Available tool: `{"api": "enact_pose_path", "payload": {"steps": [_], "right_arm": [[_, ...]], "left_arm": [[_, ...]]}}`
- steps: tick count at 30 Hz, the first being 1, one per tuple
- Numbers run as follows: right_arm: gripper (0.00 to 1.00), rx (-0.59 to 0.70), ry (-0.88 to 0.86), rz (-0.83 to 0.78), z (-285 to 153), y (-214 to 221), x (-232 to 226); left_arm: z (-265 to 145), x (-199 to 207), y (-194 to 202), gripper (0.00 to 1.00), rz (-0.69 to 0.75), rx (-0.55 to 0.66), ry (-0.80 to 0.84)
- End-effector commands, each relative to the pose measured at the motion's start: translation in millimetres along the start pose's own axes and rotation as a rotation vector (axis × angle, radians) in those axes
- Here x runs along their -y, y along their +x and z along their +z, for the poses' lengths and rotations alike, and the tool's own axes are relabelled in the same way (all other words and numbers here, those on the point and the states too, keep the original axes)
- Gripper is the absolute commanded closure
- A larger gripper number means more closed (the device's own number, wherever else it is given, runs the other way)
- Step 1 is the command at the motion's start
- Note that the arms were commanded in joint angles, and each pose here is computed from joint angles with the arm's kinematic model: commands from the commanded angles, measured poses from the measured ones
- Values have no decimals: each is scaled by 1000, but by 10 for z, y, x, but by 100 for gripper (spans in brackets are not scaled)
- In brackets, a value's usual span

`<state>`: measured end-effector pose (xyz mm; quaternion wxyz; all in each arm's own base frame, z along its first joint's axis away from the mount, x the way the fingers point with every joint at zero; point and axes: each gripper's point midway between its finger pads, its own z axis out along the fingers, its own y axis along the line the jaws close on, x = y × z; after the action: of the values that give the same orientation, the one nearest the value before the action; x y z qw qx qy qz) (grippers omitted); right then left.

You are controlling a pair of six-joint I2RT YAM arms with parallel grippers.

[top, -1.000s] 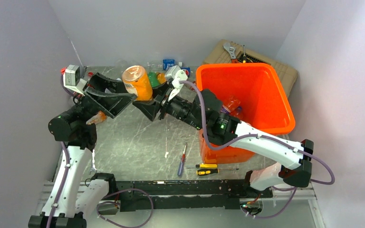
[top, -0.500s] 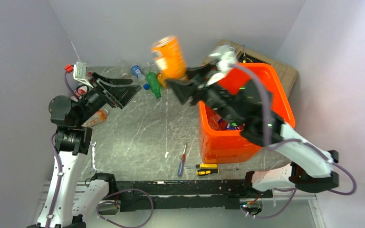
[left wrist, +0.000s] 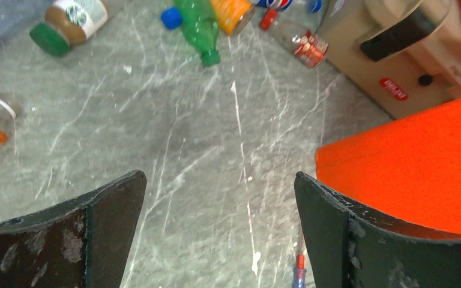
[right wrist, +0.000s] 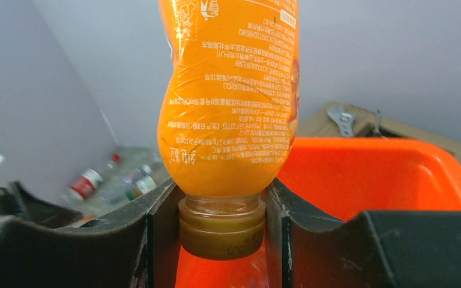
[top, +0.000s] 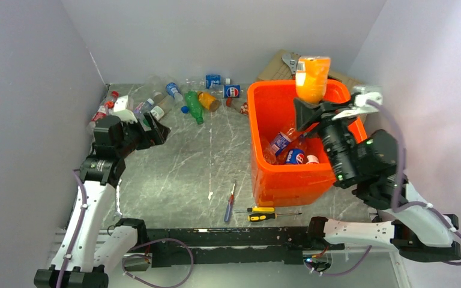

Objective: Put the plastic bottles in the bin
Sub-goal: Place the plastic bottle in the trash bin.

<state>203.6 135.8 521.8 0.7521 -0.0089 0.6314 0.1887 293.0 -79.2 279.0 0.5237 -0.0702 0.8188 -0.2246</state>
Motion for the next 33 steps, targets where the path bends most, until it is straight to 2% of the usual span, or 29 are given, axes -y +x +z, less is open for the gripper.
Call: {"api": "enact_pose_path", "payload": {"steps": [1,7,12,15,22,27,33], "right_arm": [[100,-56,137,-51,-49,291,267],[100,-111,133,-37,-89,492,295],[100,-223,128,-60,147,707,243],[100,-288,158,15,404,813,482],[100,-348,221,139,636,1022,795],[100,-399,193,187,633,1250,812],[100,-510,78,218,462,1476,608]], "left_arm": [[6,-26,62,2,43,48,23],[31,49,176,4,21,17,81],[12,62,222,4,12,10,93],[3,65,250,4,14,3,99],[12,40,294,4,10,-12,88],[15,82,313,4,0,-20,112],[-1,117,329,4,-1,-22,127]]}}
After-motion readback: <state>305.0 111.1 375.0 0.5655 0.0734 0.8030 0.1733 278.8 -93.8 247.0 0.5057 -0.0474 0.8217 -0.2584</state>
